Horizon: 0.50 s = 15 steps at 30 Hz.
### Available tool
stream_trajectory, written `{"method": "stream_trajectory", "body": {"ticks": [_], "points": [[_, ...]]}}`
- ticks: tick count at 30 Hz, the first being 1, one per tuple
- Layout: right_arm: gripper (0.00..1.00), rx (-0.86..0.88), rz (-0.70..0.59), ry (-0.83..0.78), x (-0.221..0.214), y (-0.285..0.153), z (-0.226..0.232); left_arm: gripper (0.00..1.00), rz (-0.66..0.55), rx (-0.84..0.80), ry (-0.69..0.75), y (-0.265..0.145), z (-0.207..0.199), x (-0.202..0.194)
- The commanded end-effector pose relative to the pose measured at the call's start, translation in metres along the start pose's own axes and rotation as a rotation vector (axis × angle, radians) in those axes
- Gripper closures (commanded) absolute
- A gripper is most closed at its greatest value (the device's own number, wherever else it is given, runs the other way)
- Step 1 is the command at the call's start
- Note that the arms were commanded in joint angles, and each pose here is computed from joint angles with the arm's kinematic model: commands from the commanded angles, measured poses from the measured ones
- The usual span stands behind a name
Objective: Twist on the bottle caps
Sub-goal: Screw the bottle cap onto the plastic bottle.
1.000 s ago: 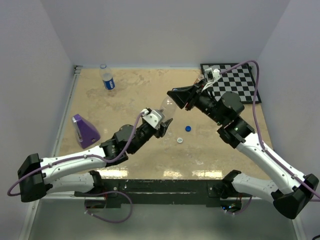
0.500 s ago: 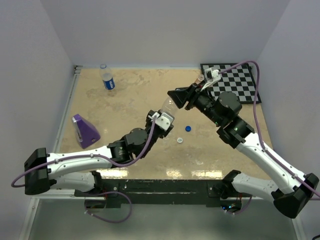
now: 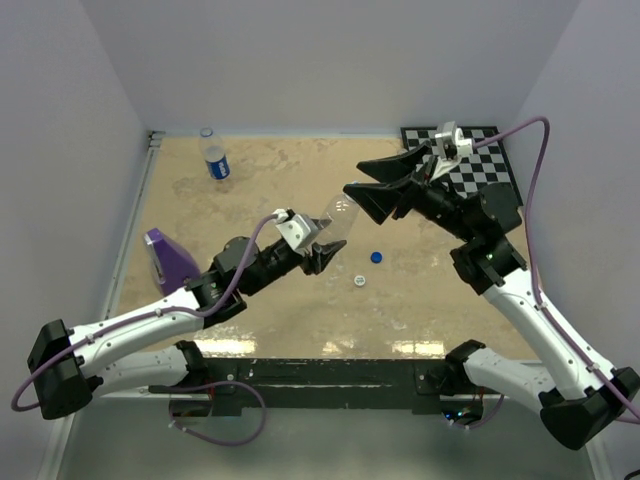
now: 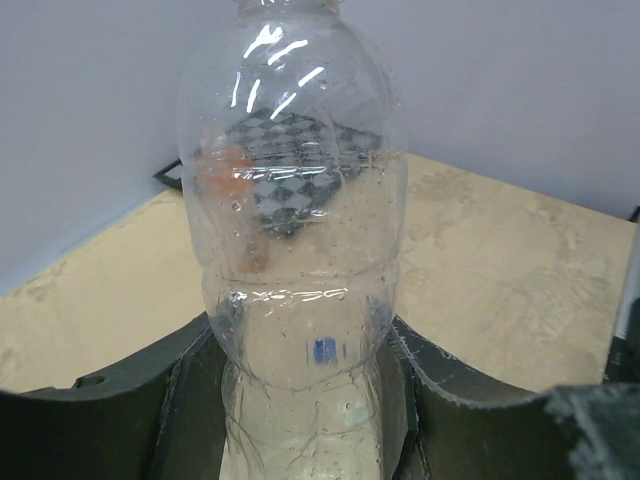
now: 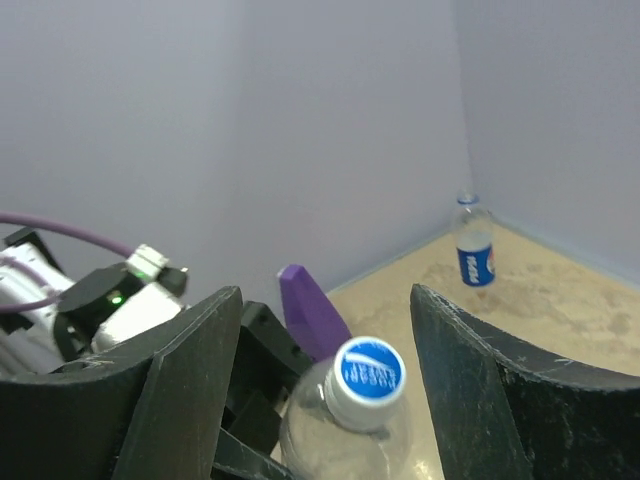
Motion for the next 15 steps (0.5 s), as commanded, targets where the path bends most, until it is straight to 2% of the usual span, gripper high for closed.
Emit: {"method": "stream_trajectory", "body": {"ticks": [1,12,15], "points": [[0.28,0.180,0.029,-0.059,0.004,-0.002,0.018,1.00,-0.158,-0.152,-0.077,-0.003,-0.007,0.019],[0.36,0.193,0.078,-0.062,-0.005,-0.001,0.010,1.00,-0.263,-0.257,-0.123,-0.006,-0.005,0.027],[0.42,0.202,0.088,-0.057,-0.007,-0.001,0.009,1.00,-0.275,-0.271,-0.126,-0.006,-0.005,0.027]]}}
Point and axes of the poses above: each gripper's point midway between its finger pads, its own y axis out along the fingers, its own z axis along the line the jaws close on, x = y × z, the point moved 10 cm from there along -y, back along the fingers, and after that the axes turned 15 degrees about y, right-handed, at the moved point
